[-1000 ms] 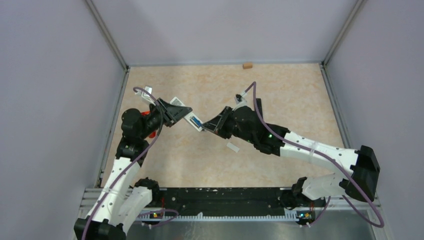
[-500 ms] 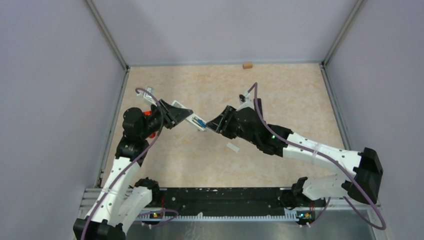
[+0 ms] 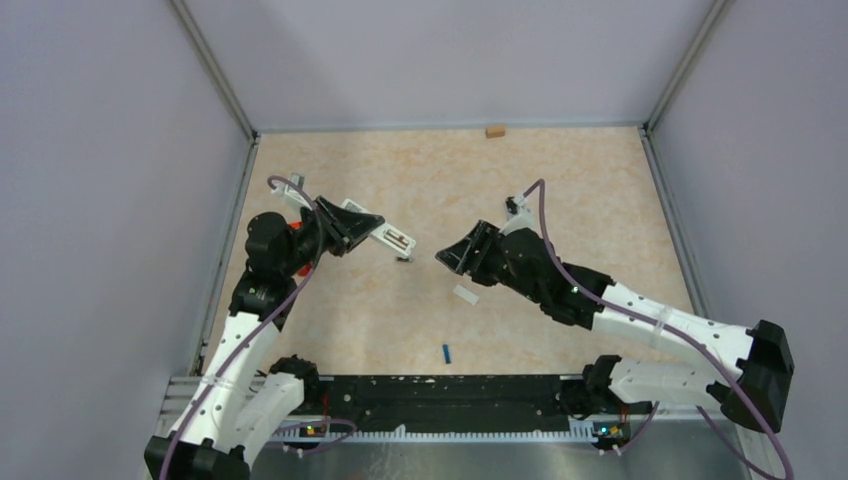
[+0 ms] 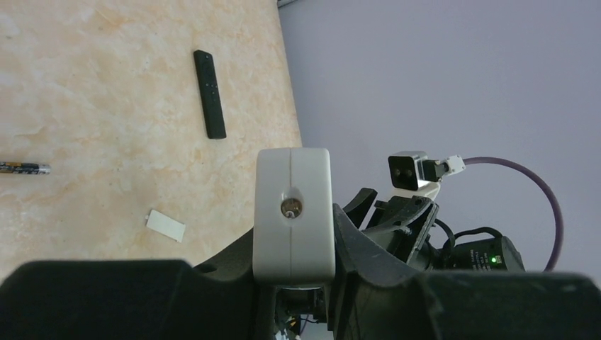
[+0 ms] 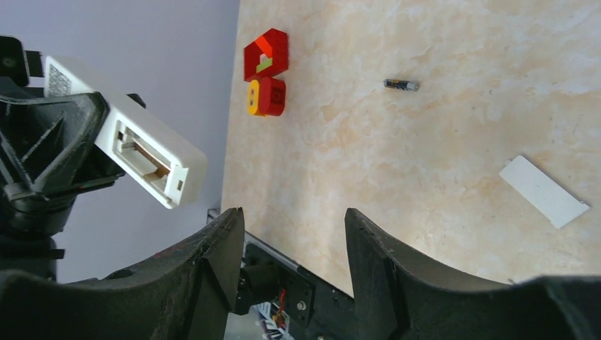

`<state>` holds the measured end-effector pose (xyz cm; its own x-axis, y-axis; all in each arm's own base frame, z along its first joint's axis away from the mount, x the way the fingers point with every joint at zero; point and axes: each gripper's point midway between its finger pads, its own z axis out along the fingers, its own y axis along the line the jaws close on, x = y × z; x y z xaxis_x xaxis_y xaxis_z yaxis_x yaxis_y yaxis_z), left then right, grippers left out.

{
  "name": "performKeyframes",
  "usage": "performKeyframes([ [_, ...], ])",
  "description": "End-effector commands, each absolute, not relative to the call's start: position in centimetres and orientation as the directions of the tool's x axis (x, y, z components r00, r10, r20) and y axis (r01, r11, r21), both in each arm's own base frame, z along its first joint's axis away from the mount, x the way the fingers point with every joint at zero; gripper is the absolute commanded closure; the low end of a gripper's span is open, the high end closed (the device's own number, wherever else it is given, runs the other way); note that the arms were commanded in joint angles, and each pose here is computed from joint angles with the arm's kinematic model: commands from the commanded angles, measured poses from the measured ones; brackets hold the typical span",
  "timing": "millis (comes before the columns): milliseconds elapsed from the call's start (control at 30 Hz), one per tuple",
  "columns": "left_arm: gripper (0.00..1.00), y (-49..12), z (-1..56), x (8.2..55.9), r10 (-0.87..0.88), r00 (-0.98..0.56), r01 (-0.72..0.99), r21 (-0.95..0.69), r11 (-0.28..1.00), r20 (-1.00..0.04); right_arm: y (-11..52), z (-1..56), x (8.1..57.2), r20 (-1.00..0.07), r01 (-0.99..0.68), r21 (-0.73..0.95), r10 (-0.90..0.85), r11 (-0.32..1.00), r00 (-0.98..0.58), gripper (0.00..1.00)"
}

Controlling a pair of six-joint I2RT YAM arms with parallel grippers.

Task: Load the batteries into the remote control
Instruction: Pick up the battery from the center of the board.

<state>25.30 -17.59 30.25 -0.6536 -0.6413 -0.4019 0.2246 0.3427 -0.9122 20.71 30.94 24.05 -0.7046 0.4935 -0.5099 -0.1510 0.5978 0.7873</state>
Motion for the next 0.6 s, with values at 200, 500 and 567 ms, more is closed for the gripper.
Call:
performKeyframes([
  [200,1.00,-13.9,25.4,27.3,-0.682,-0.533,0.068,-0.829,0.555,-0.500,27.9,14.1,18.8,-0.586,-0.247,0.439,0.067,0.864,-0.807,0.47],
  [500,1.00,-10.6,22.5,27.6,-0.710,-0.439,-0.080,-0.763,0.641,-0.551,31.2,6.1,12.3,-0.438,-0.480,0.254,-0.342,0.840,-0.831,0.52],
  [567,1.00,-9.8,22.3,27.5,-0.710,-0.417,-0.103,-0.747,0.657,-0.567,31.5,4.9,11.7,-0.407,-0.485,0.205,-0.377,0.850,-0.832,0.52],
])
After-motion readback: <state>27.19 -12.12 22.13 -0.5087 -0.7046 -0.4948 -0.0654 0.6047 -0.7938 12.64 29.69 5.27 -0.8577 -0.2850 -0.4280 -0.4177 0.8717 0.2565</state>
